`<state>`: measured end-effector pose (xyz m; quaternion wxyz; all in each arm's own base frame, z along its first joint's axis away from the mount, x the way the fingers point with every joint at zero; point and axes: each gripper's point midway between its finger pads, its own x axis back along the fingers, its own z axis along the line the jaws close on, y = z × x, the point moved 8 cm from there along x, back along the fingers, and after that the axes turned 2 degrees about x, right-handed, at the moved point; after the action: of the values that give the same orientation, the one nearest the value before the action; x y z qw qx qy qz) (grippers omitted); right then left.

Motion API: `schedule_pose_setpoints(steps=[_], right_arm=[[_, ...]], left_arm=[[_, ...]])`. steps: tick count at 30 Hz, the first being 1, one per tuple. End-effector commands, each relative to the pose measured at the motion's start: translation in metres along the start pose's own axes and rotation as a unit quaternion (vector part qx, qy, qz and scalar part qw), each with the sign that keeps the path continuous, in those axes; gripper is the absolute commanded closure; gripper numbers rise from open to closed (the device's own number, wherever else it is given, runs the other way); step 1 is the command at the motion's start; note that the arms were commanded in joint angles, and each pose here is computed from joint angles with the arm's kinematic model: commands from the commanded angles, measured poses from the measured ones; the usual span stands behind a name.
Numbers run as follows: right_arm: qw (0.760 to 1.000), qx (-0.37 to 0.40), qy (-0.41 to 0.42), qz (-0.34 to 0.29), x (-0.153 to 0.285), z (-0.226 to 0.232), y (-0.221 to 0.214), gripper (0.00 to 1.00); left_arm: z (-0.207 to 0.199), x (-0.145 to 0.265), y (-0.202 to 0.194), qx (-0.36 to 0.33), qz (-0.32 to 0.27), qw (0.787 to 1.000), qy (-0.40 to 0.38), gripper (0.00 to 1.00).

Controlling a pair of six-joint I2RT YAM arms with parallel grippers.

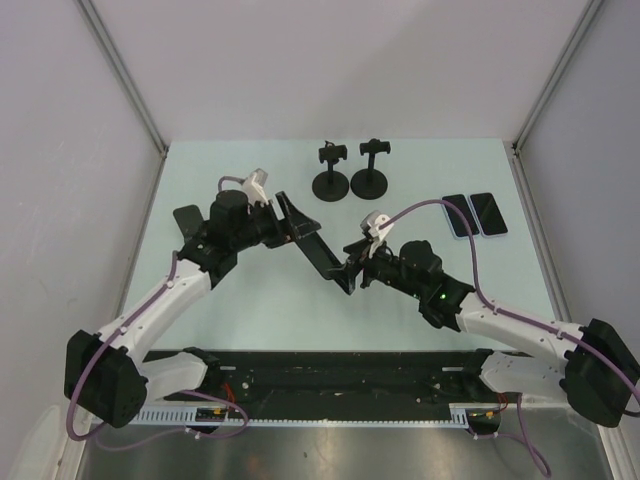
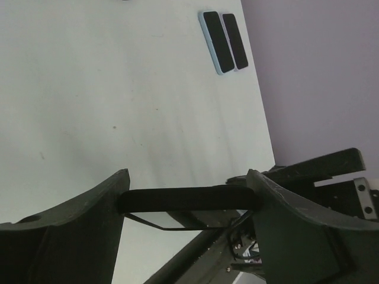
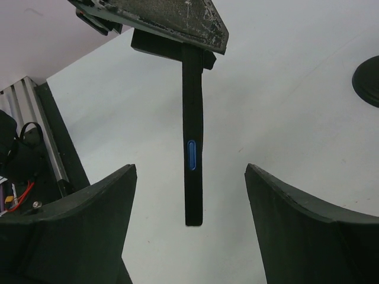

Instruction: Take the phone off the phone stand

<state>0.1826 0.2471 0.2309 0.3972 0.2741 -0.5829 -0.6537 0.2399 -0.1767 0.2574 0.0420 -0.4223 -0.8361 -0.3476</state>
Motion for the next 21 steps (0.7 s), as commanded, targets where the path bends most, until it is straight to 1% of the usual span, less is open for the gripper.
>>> schedule_pose_setpoints(steps=[1,2,4,5,7,8,10,11,12,13,14,15,16,18,19,21], right_arm=[[1.000,0.021,-0.005,-0.022,-0.007,-0.002,0.003,0.24],[1.000,0.022,-0.005,-0.018,-0.007,-0.002,0.002,0.29],[1.000,0.019,-0.002,-0.010,-0.007,-0.002,-0.001,0.33],[1.000,0.019,-0.001,-0.006,-0.006,-0.002,-0.004,0.38],[1.000,0.020,0.004,-0.001,-0.005,0.000,-0.006,0.44],[1.000,0.019,0.006,0.000,-0.005,0.001,-0.007,0.52],[1.000,0.018,0.005,0.002,-0.004,0.001,-0.010,0.62],[1.000,0.019,0.006,0.002,-0.004,0.002,-0.010,0.71],[1.000,0.018,0.005,0.003,-0.004,0.001,-0.011,0.77],[1.000,0.019,0.004,0.003,-0.003,0.001,-0.011,0.84],[1.000,0.018,0.001,0.003,-0.003,0.001,-0.011,0.97],[1.000,0.018,-0.002,0.001,-0.001,0.001,-0.009,1.00],[1.000,0.018,-0.002,0.000,0.001,0.001,-0.007,1.00],[1.000,0.013,-0.006,-0.005,0.006,-0.001,-0.002,1.00],[1.000,0.011,-0.004,-0.006,0.009,-0.001,-0.001,1.00],[1.000,0.000,-0.019,-0.006,0.014,-0.008,0.002,1.00]], left_arm=[[-0.048,0.004,0.016,-0.003,-0.011,0.996,-0.086,1.00],[-0.049,0.004,0.015,-0.002,-0.005,0.996,-0.089,1.00],[-0.051,0.003,0.016,-0.001,-0.001,0.996,-0.094,1.00],[-0.051,0.002,0.016,-0.001,0.001,0.996,-0.093,1.00],[-0.054,0.002,0.018,-0.002,-0.001,0.995,-0.096,1.00],[-0.053,0.000,0.018,0.001,0.001,0.995,-0.095,1.00],[-0.054,0.000,0.018,0.001,0.004,0.995,-0.097,1.00],[-0.053,-0.001,0.019,0.002,0.003,0.995,-0.096,1.00],[-0.054,0.000,0.018,0.002,0.003,0.995,-0.096,1.00],[-0.055,0.001,0.019,0.001,0.000,0.995,-0.096,0.97],[-0.054,0.001,0.020,0.000,-0.004,0.995,-0.096,0.94],[-0.055,0.003,0.020,-0.002,-0.008,0.995,-0.095,0.90],[-0.054,0.004,0.020,-0.004,-0.013,0.996,-0.091,0.78],[-0.049,0.005,0.022,-0.008,-0.035,0.997,-0.075,0.68],[-0.051,0.009,0.024,-0.013,-0.046,0.996,-0.076,0.57],[-0.050,0.013,0.029,-0.032,-0.069,0.995,-0.066,0.44]])
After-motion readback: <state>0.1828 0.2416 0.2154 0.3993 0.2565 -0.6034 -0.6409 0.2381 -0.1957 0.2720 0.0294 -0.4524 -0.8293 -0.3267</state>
